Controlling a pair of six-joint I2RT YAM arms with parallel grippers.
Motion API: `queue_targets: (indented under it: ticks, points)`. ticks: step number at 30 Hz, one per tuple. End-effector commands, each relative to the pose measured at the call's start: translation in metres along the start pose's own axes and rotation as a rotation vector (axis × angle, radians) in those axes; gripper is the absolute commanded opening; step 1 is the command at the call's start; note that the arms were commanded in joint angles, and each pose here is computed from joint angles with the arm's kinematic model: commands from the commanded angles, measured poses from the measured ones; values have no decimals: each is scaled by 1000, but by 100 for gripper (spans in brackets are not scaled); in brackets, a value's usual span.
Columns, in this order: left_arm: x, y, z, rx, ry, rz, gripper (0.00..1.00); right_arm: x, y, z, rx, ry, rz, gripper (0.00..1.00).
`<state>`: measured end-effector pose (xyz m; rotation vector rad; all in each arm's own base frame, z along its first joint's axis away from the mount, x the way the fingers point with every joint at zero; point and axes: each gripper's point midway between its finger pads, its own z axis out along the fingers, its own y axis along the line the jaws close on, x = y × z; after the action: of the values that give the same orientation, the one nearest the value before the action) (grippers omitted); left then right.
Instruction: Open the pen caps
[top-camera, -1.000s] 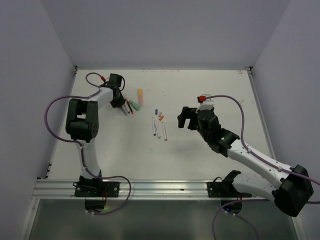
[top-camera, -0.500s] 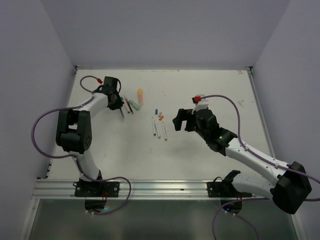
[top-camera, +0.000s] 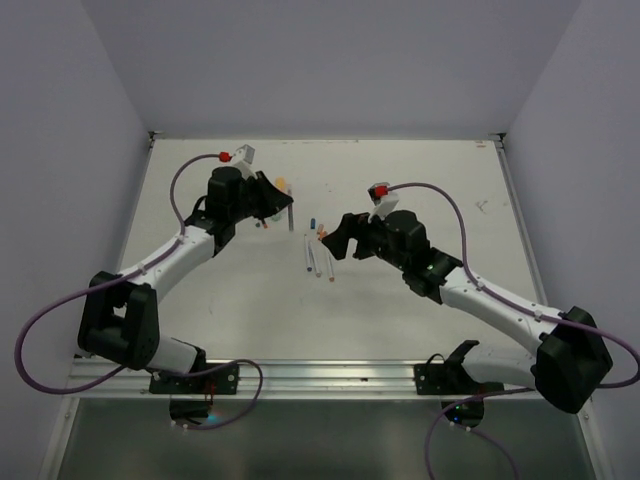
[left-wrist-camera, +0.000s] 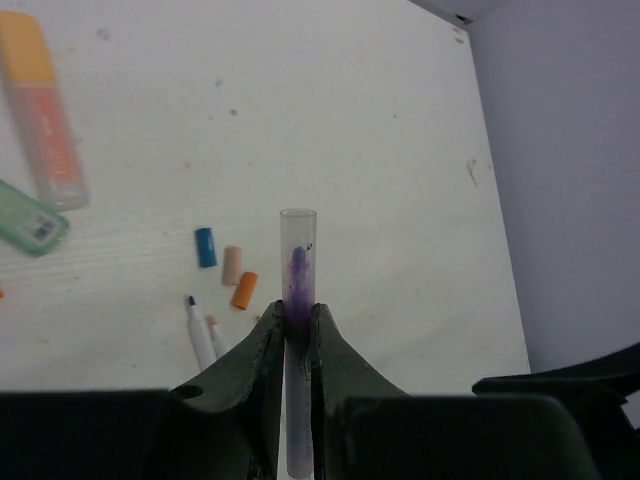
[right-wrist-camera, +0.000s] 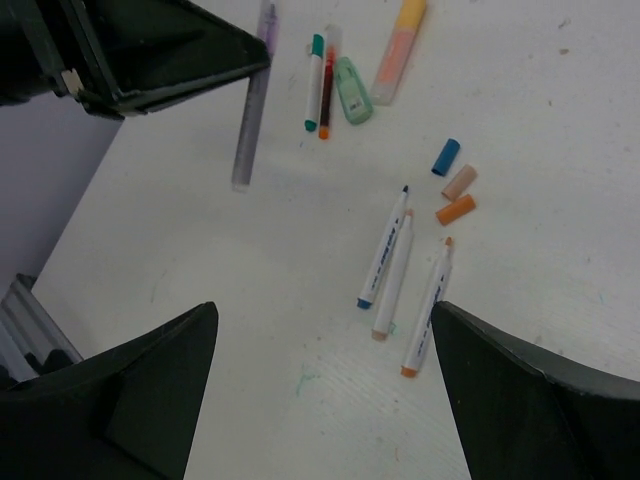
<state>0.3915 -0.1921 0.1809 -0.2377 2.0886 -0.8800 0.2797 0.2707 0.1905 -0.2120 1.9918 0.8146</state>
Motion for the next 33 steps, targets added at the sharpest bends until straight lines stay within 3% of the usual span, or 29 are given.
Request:
queue_targets:
  ticks: [1,7,14,21,28,33]
  points:
    - [-4,-75,-13,258,-57,61,0,-39,41,7,-148,-96,40,91]
    - [10,-115,-21,386,-69,77,0,-44,46,22,-167,-112,55,89]
    - [12,-130,-27,435,-93,92,0,-48,46,33,-164,-130,62,86]
    - [18,-137,-30,460,-94,115,0,-47,47,41,-169,-124,58,76]
    - [20,-145,-33,483,-108,139,0,-49,46,43,-161,-135,54,55]
    - [23,-144,-32,477,-100,149,0,-50,45,39,-158,-138,45,21]
